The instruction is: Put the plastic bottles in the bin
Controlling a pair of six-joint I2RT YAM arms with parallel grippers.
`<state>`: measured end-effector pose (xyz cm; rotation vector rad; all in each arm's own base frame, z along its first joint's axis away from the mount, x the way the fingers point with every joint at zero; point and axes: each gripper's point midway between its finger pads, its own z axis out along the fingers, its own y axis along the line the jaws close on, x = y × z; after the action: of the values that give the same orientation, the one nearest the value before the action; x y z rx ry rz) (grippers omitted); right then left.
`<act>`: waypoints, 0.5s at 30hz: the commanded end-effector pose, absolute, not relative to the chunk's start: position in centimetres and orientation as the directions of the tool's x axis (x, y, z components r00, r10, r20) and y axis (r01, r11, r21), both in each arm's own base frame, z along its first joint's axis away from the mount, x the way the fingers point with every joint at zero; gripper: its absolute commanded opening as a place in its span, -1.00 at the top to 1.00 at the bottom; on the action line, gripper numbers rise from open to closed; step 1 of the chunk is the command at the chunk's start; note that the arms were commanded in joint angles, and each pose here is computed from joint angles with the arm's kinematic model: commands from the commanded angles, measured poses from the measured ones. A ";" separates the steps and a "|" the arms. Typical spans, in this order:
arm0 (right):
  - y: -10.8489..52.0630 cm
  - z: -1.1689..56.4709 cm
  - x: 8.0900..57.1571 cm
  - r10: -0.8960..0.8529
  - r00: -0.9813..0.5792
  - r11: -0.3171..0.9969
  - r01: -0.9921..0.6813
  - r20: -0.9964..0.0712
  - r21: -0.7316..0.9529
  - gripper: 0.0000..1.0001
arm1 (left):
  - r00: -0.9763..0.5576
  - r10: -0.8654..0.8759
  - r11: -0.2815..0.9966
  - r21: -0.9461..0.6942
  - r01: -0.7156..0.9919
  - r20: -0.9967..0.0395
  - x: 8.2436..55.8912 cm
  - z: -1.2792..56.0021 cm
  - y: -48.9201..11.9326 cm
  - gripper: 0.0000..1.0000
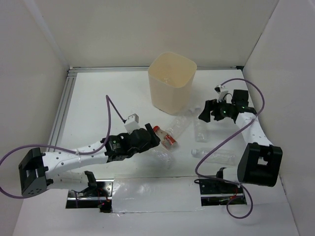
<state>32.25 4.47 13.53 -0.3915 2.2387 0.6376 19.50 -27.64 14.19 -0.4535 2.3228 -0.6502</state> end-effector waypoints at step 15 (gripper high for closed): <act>3.7 5.1 36.1 0.026 -0.792 0.989 -0.069 -0.610 0.132 -0.78 | -0.668 -0.561 0.775 -0.594 -0.217 -0.488 20.4 11.4 -28.5 -0.98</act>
<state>34.70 4.91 5.31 -0.0773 2.5124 0.2852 19.73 -27.81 11.71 -0.5330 2.3208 -0.6447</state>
